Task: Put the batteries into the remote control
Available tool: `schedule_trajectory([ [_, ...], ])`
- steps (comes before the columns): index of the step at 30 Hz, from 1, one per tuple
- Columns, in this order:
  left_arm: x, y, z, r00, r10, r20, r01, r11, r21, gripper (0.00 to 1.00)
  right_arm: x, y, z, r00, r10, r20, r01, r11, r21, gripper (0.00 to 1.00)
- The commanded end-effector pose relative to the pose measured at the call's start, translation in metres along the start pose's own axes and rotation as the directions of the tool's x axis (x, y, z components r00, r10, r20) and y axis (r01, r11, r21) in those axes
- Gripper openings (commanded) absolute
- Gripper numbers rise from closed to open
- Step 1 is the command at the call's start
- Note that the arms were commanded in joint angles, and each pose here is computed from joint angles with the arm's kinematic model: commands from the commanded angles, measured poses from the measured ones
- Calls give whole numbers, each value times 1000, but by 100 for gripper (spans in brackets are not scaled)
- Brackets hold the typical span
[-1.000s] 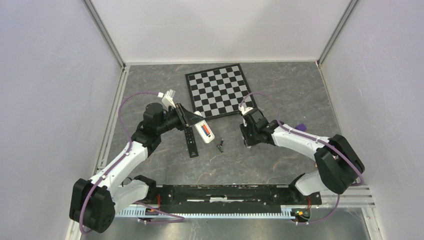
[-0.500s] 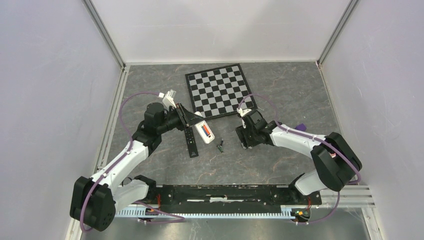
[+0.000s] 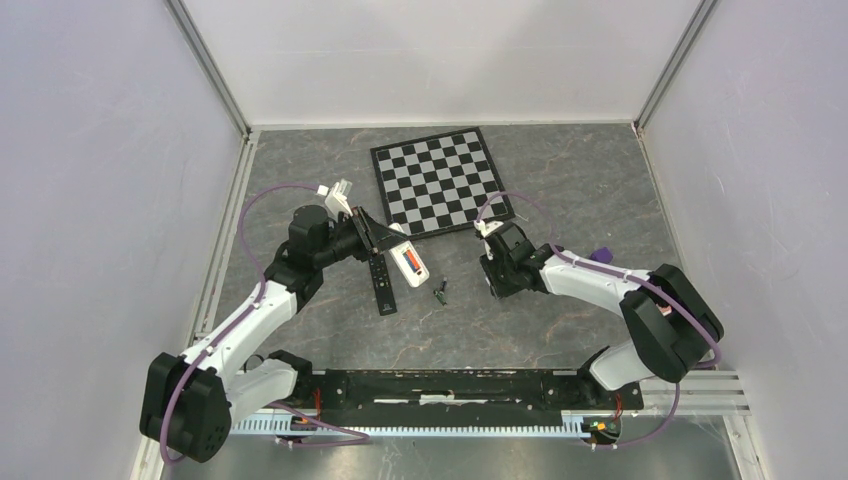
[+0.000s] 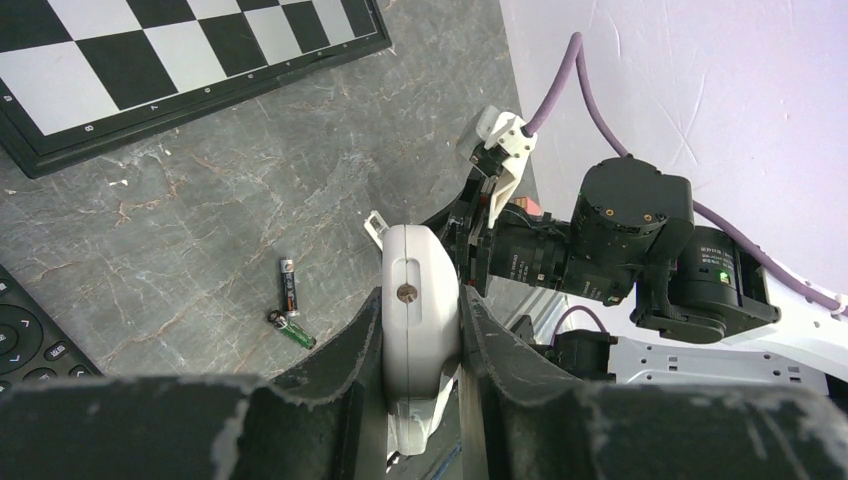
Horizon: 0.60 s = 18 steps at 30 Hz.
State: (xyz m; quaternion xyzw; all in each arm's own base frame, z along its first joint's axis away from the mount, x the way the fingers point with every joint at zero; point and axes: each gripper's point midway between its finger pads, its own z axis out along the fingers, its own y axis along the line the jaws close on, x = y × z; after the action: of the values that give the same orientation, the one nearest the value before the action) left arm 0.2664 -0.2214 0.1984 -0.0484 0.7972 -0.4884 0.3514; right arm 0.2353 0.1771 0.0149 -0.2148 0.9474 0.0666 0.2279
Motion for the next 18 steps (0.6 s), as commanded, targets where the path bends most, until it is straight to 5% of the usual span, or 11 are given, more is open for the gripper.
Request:
schedule_trajectory([
  [1, -13, -13, 1, 999, 35, 36, -37, 998, 43, 2, -3, 2, 2, 1000, 8, 14, -8, 1000, 1, 30],
  [10, -17, -32, 17, 999, 27, 47, -34, 987, 157, 2, -69, 28, -54, 965, -31, 260, 68, 988, -135, 26],
  [18, -19, -53, 30, 989, 57, 135, -96, 947, 307, 2, -109, 70, -138, 839, -63, 540, 244, 931, -272, 25],
])
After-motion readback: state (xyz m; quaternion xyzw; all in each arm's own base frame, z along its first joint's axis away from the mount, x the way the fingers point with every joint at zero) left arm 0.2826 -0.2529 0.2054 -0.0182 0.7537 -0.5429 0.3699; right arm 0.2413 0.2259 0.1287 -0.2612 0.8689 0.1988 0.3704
